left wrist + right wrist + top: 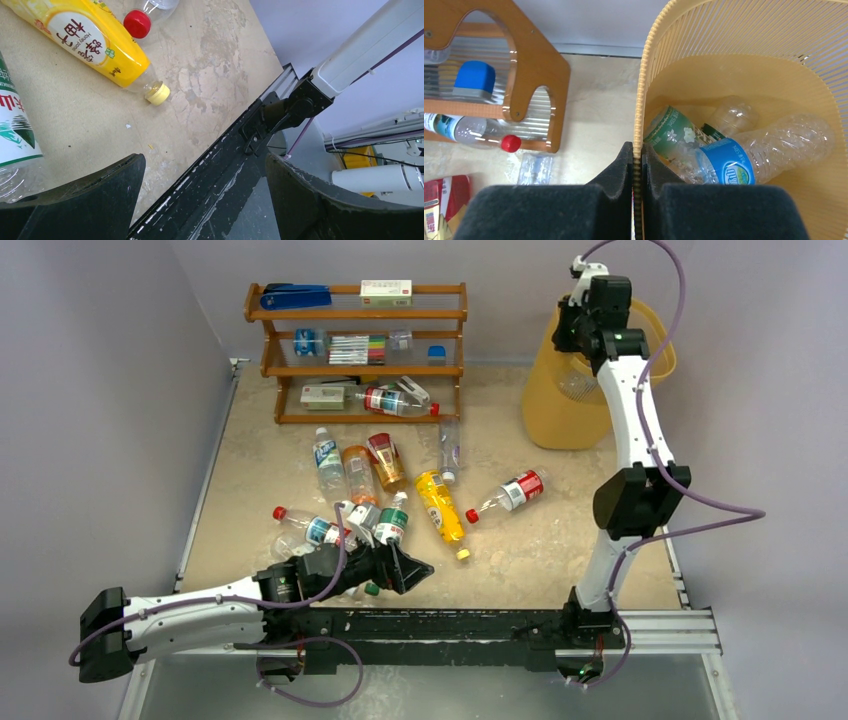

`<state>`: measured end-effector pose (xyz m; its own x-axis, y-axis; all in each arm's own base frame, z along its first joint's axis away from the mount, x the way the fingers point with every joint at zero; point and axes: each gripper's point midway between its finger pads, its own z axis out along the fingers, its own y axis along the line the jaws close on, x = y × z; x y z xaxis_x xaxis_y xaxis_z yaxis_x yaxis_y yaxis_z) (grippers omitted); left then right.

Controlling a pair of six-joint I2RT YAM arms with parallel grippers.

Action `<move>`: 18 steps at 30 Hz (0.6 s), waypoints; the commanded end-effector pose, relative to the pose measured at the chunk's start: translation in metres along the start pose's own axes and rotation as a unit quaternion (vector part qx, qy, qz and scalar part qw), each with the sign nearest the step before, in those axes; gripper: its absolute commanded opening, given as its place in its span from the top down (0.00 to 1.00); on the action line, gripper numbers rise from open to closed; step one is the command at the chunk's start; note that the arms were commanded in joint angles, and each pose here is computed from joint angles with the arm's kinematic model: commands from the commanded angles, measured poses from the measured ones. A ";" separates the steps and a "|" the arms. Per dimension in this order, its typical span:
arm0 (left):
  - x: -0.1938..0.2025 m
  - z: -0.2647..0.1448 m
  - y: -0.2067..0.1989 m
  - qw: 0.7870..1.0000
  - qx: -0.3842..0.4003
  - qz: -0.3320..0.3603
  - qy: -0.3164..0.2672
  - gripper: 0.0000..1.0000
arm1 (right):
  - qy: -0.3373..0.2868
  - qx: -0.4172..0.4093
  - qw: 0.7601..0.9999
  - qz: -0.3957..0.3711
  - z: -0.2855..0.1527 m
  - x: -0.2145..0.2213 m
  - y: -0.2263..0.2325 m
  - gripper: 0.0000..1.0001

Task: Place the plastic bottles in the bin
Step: Move the trash bin to the center of the board.

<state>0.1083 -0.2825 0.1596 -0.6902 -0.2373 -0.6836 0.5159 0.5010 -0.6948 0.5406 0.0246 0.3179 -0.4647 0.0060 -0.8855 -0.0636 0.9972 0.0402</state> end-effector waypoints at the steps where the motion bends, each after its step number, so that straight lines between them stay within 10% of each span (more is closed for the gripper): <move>1: -0.008 0.000 -0.015 0.999 0.029 -0.011 -0.017 0.10 | -0.082 -0.031 0.996 0.008 -0.020 -0.046 0.032 0.99; 18: -0.004 -0.002 -0.012 1.000 0.026 -0.011 -0.013 0.10 | -0.118 -0.019 0.993 0.016 -0.077 -0.071 0.045 0.32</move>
<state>0.1042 -0.2813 0.1607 -0.6907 -0.2417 -0.6816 0.5231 0.4837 -0.7017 0.5315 0.0753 0.3228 -0.4400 0.0267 -0.8976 -0.1152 0.9896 0.0859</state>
